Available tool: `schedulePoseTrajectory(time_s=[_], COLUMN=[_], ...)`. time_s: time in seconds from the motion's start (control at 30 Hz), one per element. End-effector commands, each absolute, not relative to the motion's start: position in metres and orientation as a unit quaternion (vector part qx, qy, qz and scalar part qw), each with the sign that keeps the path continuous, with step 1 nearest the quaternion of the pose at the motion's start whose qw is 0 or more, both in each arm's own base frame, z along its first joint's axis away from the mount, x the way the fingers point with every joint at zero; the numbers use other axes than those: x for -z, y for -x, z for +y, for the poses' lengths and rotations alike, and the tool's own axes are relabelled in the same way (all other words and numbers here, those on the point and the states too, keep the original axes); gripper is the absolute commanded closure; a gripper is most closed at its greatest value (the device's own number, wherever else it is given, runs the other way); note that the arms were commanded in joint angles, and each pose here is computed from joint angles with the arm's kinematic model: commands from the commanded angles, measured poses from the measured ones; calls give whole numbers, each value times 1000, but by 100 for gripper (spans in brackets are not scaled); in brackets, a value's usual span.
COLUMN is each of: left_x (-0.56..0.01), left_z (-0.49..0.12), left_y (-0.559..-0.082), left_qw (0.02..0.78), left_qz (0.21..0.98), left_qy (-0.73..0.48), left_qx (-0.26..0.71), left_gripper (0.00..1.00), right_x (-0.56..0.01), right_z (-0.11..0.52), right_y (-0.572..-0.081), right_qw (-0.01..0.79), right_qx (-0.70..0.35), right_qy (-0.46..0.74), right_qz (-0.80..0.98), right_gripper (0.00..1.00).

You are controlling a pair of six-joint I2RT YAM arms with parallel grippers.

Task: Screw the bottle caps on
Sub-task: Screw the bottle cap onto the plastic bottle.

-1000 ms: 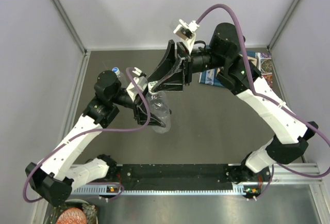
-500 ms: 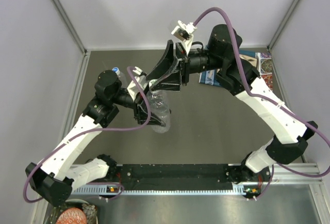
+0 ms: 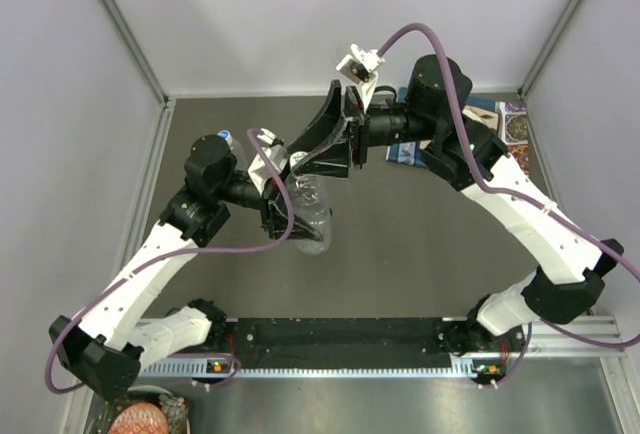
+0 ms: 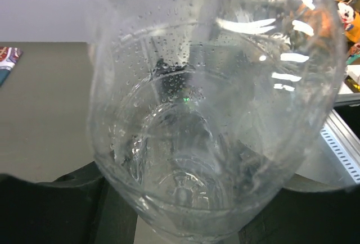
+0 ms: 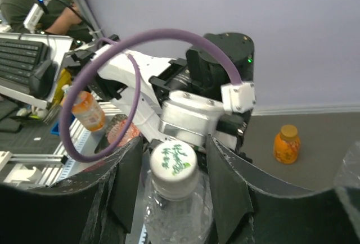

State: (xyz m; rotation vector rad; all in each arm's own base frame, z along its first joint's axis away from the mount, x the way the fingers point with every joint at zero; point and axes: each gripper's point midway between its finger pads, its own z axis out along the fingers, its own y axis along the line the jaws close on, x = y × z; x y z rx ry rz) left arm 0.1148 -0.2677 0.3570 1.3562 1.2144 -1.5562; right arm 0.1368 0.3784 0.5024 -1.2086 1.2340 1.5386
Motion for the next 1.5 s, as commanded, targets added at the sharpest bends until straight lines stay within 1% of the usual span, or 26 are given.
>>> schedulePoseTrajectory(time_s=[0.0,0.07,0.17,0.2,0.27,0.3,0.33,0.37,0.4,0.53,0.57,0.97,1.03,1.07,1.23,1.37,1.47], left_x=[-400,-401,-401,-401,-399,-397,-397,-395,-394,-391,-391,-384,-383,-383,-379,-377,-377], left_z=[-265,-265,-265,-265,-264,-264,-264,-264,-264,-263,-263,-261,-261,-261,-260,-259,-260], left_y=[-115,-116,-115,-115,-115,-115,-114,-114,-114,-112,-112,-108,-107,-107,-106,-104,-105], left_qw=[445,451,450,449,449,446,447,445,444,443,443,434,434,434,430,427,426], left_qz=[411,411,411,411,411,414,413,414,413,413,412,415,415,415,417,419,420], left_qy=[-555,-555,-555,-555,-557,-556,-558,-557,-558,-559,-560,-561,-561,-561,-561,-560,-559], left_qx=[569,566,567,567,565,566,565,566,566,566,566,570,570,570,572,573,574], left_gripper=[100,100,100,100,100,100,100,100,100,100,100,100,100,100,100,100,100], right_x=[-475,-475,-478,-479,-481,-483,-484,-484,-485,-493,-498,-528,-529,-529,-530,-531,-532], right_z=[380,379,378,378,377,375,374,374,372,371,370,367,369,370,373,375,376], right_y=[-153,-157,-159,-160,-160,-158,-158,-158,-158,-165,-165,-169,-168,-167,-168,-168,-167], right_qw=[398,410,417,420,425,427,428,428,430,441,446,483,479,477,474,473,471], right_qx=[-584,-576,-573,-572,-571,-571,-570,-570,-569,-567,-567,-568,-573,-574,-581,-584,-589], right_qy=[457,449,445,444,444,444,445,445,444,435,433,428,430,431,431,432,435], right_qz=[540,547,547,547,545,543,542,542,542,542,539,511,507,506,502,498,493], right_gripper=[50,51,58,66,70,68,65,51,48,45,42,39,41,44,47,51,53])
